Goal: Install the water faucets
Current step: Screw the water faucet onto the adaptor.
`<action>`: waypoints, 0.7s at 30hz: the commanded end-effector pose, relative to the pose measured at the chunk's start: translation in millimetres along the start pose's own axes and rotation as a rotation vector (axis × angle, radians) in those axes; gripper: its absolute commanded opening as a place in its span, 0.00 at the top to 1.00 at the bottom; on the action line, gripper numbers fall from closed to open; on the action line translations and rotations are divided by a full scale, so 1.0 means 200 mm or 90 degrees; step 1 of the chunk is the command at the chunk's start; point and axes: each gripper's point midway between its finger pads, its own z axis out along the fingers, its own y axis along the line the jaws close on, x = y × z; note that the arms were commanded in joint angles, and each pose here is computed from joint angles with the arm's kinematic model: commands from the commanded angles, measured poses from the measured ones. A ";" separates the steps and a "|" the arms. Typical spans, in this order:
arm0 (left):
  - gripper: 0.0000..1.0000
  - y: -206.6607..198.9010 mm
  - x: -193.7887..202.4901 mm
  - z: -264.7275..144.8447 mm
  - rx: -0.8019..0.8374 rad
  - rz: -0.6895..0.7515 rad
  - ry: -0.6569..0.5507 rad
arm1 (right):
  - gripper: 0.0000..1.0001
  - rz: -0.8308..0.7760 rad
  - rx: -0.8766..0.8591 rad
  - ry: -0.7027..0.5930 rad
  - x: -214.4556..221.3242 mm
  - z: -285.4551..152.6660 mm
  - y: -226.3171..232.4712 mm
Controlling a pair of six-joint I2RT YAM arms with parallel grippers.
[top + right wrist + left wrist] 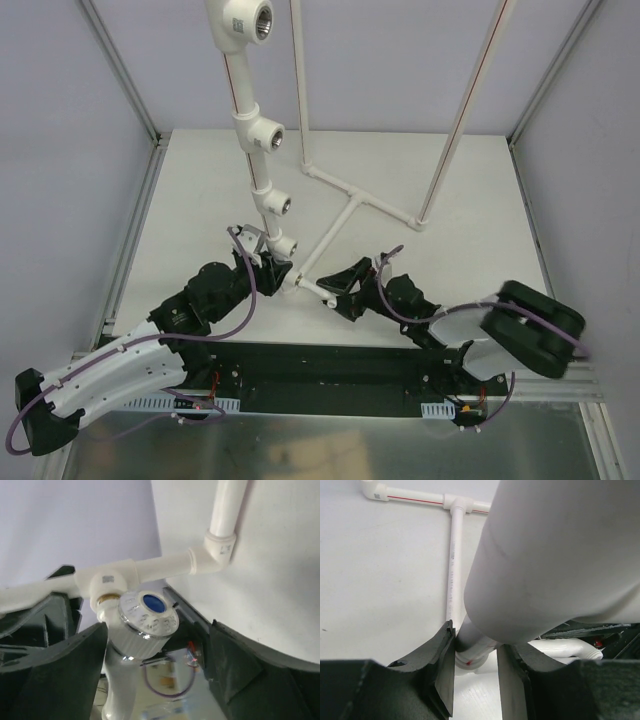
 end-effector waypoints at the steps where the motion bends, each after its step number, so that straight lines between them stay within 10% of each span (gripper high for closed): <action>1: 1.00 -0.11 -0.03 0.00 0.048 -0.090 0.008 | 0.09 -0.339 0.284 -0.121 -0.16 -0.15 -0.22; 7: 1.00 -0.14 -0.03 0.04 0.055 -0.092 0.011 | 0.05 -0.607 0.401 -0.280 -0.41 -0.48 -0.07; 21: 1.00 -0.13 -0.03 0.05 0.051 -0.074 0.020 | 0.05 -0.948 0.256 -0.160 -0.26 -0.53 0.20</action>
